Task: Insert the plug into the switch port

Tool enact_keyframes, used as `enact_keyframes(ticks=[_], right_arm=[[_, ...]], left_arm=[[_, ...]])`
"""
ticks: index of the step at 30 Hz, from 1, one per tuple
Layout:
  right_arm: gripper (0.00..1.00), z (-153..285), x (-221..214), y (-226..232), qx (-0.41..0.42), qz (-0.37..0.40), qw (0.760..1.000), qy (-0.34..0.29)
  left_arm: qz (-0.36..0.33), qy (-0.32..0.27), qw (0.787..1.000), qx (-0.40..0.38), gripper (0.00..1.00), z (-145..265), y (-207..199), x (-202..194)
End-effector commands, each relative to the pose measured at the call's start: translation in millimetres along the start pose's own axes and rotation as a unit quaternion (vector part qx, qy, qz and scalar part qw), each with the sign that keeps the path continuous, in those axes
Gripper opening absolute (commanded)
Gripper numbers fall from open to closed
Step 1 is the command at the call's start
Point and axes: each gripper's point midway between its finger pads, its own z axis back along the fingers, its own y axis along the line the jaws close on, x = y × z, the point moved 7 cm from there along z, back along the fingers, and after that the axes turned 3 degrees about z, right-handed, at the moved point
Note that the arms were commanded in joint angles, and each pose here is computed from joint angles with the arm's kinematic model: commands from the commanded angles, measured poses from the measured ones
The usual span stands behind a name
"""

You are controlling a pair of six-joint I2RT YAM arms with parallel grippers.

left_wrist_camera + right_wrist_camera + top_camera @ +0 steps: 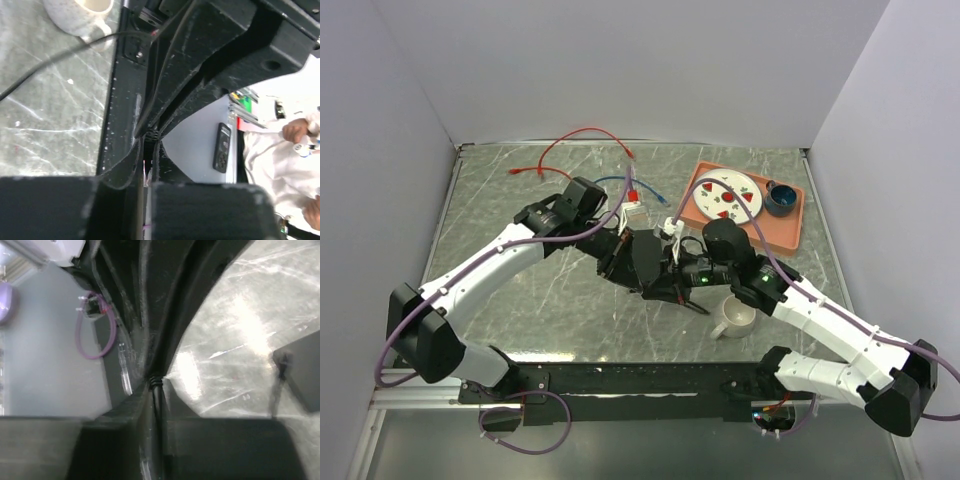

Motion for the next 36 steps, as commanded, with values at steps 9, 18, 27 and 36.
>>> enact_keyframes(ticks=[9,18,27,36], right_arm=[[0.00,15.8,4.4,-9.3,-0.105,0.009,0.992,-0.066],[0.00,33.8,7.1,0.7,-0.089,0.125,0.977,-0.151],[0.00,52.6,-1.9,20.6,-0.034,0.287,0.931,-0.221],[0.00,61.0,-3.2,20.1,-0.052,0.364,0.901,-0.230]], left_arm=[[-0.081,-0.262,0.937,0.216,0.91,53.5,-34.9,49.7],[-0.078,-0.268,0.944,0.175,0.99,51.3,-43.9,37.1],[-0.097,-0.201,0.975,0.011,0.98,30.6,-60.8,32.8],[-0.071,-0.151,0.985,-0.032,0.88,19.6,-57.9,28.6]])
